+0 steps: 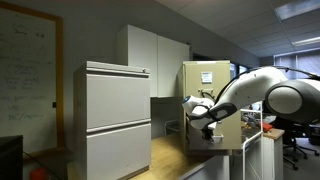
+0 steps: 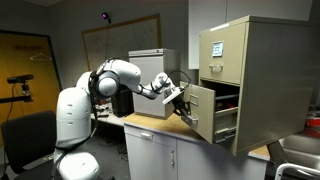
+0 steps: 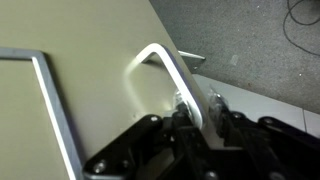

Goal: Open the bottom drawer of the file cabinet on the right

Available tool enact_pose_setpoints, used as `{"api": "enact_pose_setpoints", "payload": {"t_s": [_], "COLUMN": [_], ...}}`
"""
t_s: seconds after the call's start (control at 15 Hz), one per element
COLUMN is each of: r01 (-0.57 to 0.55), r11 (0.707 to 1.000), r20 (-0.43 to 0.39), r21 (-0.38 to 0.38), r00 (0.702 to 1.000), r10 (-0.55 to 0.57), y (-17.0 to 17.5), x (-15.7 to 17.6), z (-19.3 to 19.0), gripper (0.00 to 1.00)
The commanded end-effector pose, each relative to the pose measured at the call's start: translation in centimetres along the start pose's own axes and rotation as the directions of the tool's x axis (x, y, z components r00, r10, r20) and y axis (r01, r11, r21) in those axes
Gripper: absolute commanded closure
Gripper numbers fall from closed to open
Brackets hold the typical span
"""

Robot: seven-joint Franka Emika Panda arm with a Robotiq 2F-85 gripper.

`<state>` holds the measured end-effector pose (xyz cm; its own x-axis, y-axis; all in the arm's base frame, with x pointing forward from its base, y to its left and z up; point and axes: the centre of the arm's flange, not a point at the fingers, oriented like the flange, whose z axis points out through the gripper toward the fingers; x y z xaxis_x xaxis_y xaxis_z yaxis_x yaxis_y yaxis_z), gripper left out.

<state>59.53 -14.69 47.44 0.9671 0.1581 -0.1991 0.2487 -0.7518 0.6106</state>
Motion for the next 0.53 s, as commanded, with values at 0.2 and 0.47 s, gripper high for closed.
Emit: {"api": "enact_pose_setpoints", "payload": {"t_s": [0.2, 0.47], "r01": [0.042, 0.072], "r11": [0.988, 0.989], "r20": [0.028, 0.024], "r21": [0.146, 0.133], "r00": [0.999, 0.997], "r10": [-0.046, -0.076], "y": [-4.0, -7.1], "x": [-1.6, -3.7], "z": [0.1, 0.0], "gripper": [0.93, 0.93]}}
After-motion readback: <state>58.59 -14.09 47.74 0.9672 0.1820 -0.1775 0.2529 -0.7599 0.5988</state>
